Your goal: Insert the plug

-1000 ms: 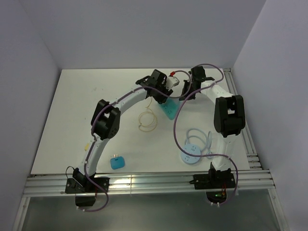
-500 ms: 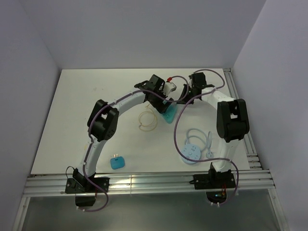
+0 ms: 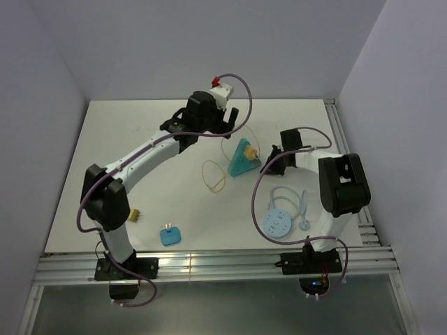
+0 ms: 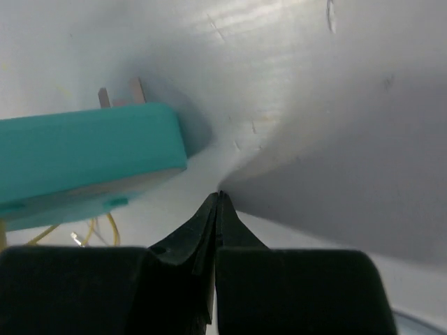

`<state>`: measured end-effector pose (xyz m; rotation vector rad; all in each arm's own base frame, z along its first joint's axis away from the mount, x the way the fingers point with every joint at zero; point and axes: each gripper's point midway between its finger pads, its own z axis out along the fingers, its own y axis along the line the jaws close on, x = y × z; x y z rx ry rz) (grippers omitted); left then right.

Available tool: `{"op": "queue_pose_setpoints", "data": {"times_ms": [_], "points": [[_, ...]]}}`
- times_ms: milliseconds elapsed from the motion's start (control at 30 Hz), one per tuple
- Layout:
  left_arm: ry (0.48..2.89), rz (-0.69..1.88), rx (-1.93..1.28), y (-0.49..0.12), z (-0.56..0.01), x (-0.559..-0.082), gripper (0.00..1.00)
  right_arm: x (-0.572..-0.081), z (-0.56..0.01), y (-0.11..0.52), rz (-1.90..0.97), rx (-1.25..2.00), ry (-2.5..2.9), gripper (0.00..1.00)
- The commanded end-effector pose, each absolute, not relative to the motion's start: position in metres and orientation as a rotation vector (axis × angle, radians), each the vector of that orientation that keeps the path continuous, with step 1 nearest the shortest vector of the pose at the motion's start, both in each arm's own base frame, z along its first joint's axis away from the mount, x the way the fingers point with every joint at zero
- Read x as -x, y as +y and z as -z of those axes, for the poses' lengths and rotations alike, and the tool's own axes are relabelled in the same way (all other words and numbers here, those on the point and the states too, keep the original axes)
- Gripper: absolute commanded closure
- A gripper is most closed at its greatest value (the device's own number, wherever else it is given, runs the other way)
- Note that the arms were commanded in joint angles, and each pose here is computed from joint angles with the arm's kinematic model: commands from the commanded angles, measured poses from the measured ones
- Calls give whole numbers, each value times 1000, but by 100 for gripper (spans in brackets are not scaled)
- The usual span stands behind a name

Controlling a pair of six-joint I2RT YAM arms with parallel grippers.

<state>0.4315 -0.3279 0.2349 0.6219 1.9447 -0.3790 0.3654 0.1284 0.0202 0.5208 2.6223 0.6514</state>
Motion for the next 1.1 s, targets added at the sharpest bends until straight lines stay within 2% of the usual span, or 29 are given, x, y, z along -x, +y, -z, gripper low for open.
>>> {"op": "queue_pose_setpoints", "data": {"times_ms": [0,33,333,600,800,833,933,1067], "points": [[1882,348,-360,-302,-274,-438,1,-362,-31,118,-599,-598,2564,100],[1860,376,-328,-297,-288,-433,1,-363,-38,117,-595,-584,2548,100],[1874,460,-237,-281,-299,-406,1,-375,-79,130,-619,-431,2486,100],[1913,231,218,-195,-289,-394,0,-381,-97,147,-681,-357,2494,96],[2038,130,500,-111,-254,-372,1,-390,-95,130,-529,-370,2519,77],[2059,128,523,-101,-250,-367,1,-389,-94,128,-514,-372,2529,68],[2126,72,669,-61,-225,-350,1,-386,-90,123,-485,-373,2530,55],[2165,44,914,-19,-193,-326,1,-382,-90,126,-516,-367,2519,46]]}}
